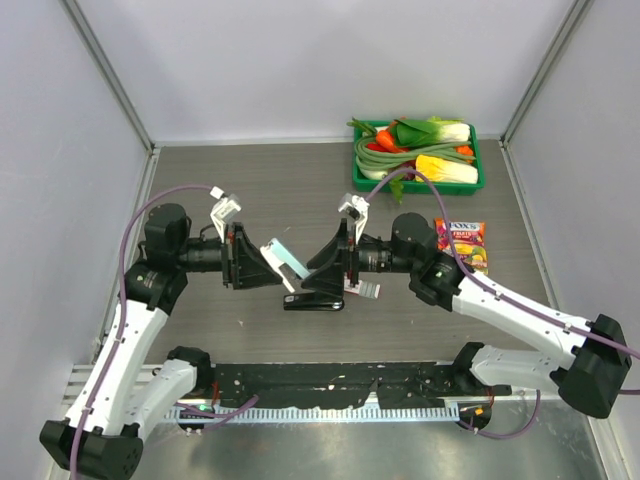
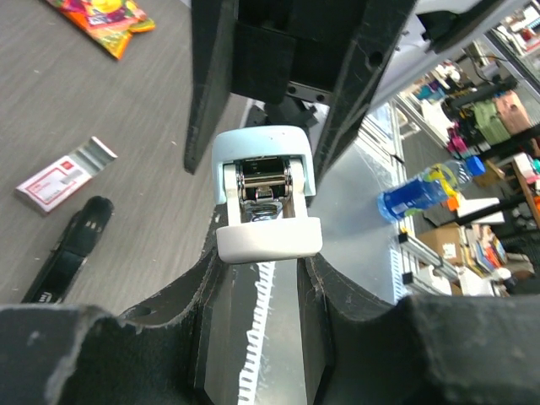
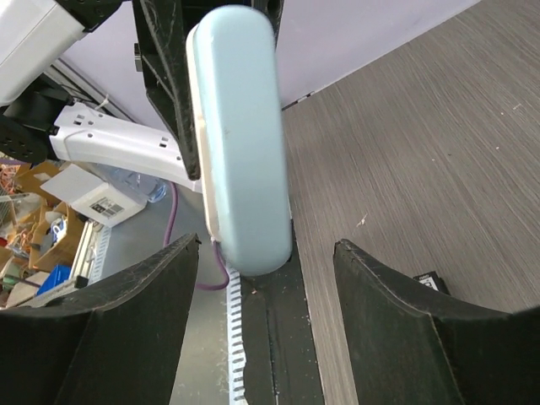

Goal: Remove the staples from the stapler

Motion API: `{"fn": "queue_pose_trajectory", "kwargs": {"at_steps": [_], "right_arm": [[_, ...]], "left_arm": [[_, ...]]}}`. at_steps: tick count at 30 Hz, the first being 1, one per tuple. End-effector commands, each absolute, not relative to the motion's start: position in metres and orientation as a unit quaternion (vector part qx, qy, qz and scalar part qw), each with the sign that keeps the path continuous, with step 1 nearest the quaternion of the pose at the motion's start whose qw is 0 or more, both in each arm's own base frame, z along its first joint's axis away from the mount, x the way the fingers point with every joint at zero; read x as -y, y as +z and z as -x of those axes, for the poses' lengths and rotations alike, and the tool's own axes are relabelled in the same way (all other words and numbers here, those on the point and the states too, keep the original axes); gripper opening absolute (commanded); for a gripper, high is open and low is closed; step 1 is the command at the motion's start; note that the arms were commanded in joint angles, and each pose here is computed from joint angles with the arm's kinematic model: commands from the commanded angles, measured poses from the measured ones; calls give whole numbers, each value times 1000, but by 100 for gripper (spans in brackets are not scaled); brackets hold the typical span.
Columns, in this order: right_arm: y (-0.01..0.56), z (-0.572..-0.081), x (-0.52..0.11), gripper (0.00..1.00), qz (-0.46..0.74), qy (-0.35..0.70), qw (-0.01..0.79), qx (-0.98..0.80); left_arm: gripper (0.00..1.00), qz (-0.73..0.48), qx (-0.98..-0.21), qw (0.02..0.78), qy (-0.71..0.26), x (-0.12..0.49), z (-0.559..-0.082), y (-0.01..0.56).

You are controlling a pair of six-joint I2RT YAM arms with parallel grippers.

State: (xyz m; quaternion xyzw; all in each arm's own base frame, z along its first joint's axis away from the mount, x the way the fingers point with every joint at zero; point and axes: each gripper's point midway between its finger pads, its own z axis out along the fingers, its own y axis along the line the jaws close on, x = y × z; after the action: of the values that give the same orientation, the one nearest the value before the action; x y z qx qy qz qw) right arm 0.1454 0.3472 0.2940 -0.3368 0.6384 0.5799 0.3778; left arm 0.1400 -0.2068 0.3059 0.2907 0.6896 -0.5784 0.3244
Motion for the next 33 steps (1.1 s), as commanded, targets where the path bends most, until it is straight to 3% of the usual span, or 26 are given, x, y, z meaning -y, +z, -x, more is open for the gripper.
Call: {"fn": "queue_pose_trajectory", "kwargs": {"at_steps": [1,8,13,18,20,21,23,25,26,27,30,33], "right_arm": [[316,-139,-353,70,370,593,384,-603],[326,-133,-362,66,381,624,362,-578],[337,-130,-365,59,375,643,360,-563],[343,-129,-366,34,371,652,359,-555],[345,-130,-366,24,365,655,361,-555],[342,-130,-365,14,362,654,360,-558],[341,-131,-365,10,357,654,360,-561],[338,-133,-365,6,349,654,360,-567],[340,-133,-365,5,346,656,366,-562],[336,-136,-365,4,336,656,367,-568],[339,-138,-365,1,315,667,376,-560],[345,-145,-367,1,292,676,398,-547]], "left_arm": [[0,-344,-644,306,-611,204,-109,327],[0,-345,-641,295,-618,203,-104,324],[0,-342,-645,297,-615,204,-107,322],[0,-329,-660,306,-602,204,-114,314],[4,-325,-668,314,-592,203,-118,311],[8,-324,-673,318,-584,203,-120,308],[12,-315,-683,325,-574,202,-126,305],[27,-307,-688,331,-568,202,-130,305],[42,-307,-688,329,-569,202,-130,305],[63,-304,-689,329,-569,202,-130,305],[95,-298,-690,327,-573,203,-129,305],[98,-291,-687,332,-577,202,-125,303]]}}
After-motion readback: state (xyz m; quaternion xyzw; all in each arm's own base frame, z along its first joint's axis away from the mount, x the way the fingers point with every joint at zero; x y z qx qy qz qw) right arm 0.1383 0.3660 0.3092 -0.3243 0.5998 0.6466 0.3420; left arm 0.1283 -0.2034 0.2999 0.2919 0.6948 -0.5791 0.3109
